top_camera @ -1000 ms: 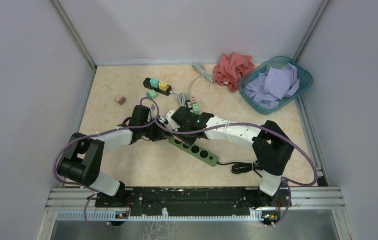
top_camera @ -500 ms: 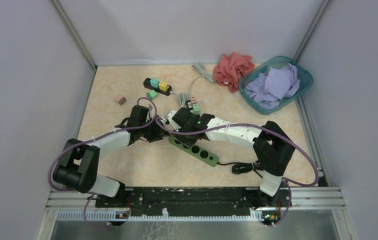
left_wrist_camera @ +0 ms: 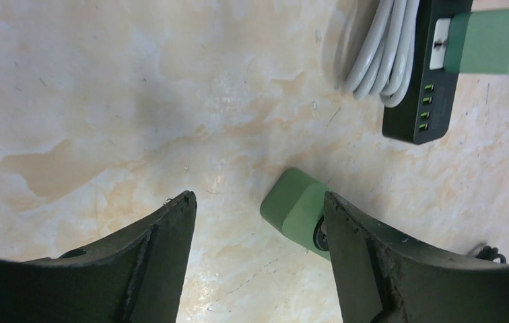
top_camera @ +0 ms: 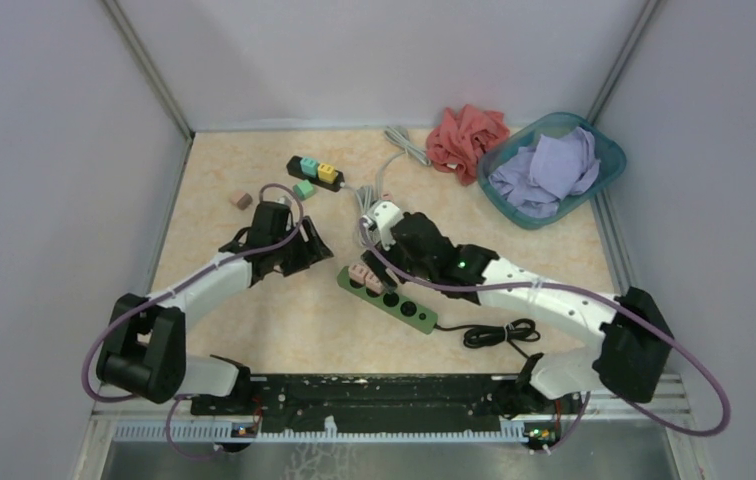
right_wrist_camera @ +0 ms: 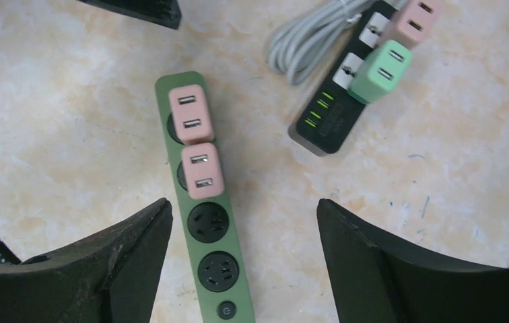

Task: Insert the plug
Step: Insert the plug into the socket, then pick up the plug from the center of the board.

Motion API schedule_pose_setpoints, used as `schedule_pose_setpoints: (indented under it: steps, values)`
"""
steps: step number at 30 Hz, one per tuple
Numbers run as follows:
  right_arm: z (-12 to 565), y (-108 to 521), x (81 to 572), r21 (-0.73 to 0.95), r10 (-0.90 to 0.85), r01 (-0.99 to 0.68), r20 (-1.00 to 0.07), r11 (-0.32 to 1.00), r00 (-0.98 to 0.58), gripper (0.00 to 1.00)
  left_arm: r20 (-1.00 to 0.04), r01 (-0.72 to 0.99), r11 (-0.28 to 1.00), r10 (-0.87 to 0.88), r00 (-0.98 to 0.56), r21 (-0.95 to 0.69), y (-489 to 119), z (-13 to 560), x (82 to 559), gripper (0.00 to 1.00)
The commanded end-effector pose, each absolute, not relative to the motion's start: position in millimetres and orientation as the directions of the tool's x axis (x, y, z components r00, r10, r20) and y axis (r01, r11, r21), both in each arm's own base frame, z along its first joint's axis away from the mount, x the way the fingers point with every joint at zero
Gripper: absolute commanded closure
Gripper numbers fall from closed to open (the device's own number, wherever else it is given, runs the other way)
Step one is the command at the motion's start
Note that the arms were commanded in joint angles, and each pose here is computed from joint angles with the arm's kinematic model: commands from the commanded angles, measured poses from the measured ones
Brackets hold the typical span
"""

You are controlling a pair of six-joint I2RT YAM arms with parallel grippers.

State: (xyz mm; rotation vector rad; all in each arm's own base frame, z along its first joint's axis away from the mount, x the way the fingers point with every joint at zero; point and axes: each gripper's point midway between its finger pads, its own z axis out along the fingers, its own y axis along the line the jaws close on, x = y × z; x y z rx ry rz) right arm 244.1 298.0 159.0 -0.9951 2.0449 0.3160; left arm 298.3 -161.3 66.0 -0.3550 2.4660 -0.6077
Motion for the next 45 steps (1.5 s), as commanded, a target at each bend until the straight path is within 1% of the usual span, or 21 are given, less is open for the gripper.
schedule_pose_setpoints:
  steps: [1, 4, 8, 12, 16, 20, 24, 31, 34, 38, 45]
  values:
    - [181, 283, 264, -0.07, -0.351, -0.658, -0.885, 0.75, -0.306, 0.21, -0.534, -0.139, 0.875, -0.402, -0.744, -0.465, -149, 94, 321, 0.24]
    - [175, 268, 268, -0.049, -0.286, -0.609, -0.911, 0.792, -0.297, 0.2, -0.556, -0.176, 0.885, -0.414, -0.721, -0.431, -139, 100, 334, 0.22]
    - [167, 260, 265, -0.012, -0.212, -0.582, -0.937, 0.813, -0.278, 0.19, -0.58, -0.24, 0.891, -0.436, -0.689, -0.385, -122, 105, 356, 0.18]
    - [162, 237, 271, 0.03, -0.098, -0.47, -0.964, 0.882, -0.247, 0.16, -0.597, -0.331, 0.885, -0.465, -0.654, -0.327, -96, 100, 380, 0.15]
    - [164, 216, 274, 0.058, -0.012, -0.384, -0.984, 0.922, -0.178, 0.15, -0.627, -0.365, 0.888, -0.456, -0.632, -0.28, -80, 98, 408, 0.15]
    - [161, 205, 274, 0.064, 0.009, -0.348, -0.987, 0.936, -0.157, 0.15, -0.687, -0.295, 0.934, -0.35, -0.637, -0.202, -76, 98, 447, 0.14]
    - [157, 207, 276, 0.051, -0.009, -0.345, -0.986, 0.937, -0.169, 0.15, -0.725, -0.225, 0.968, -0.237, -0.647, -0.115, -70, 92, 481, 0.14]
    - [152, 210, 278, 0.035, -0.033, -0.35, -0.982, 0.936, -0.186, 0.15, -0.775, -0.057, 0.998, -0.046, -0.63, -0.013, -72, 89, 526, 0.14]
    - [154, 211, 277, 0.032, -0.037, -0.356, -0.982, 0.934, -0.185, 0.15, -0.781, 0.03, 0.999, 0.046, -0.623, 0.035, -75, 87, 540, 0.14]
    - [151, 213, 277, 0.03, -0.042, -0.364, -0.982, 0.931, -0.186, 0.14, -0.78, 0.146, 0.988, 0.13, -0.612, 0.05, -87, 75, 551, 0.14]
    - [145, 215, 280, 0.006, -0.073, -0.361, -0.976, 0.932, -0.206, 0.14, -0.748, 0.264, 0.964, 0.185, -0.637, 0.014, -105, 54, 554, 0.16]
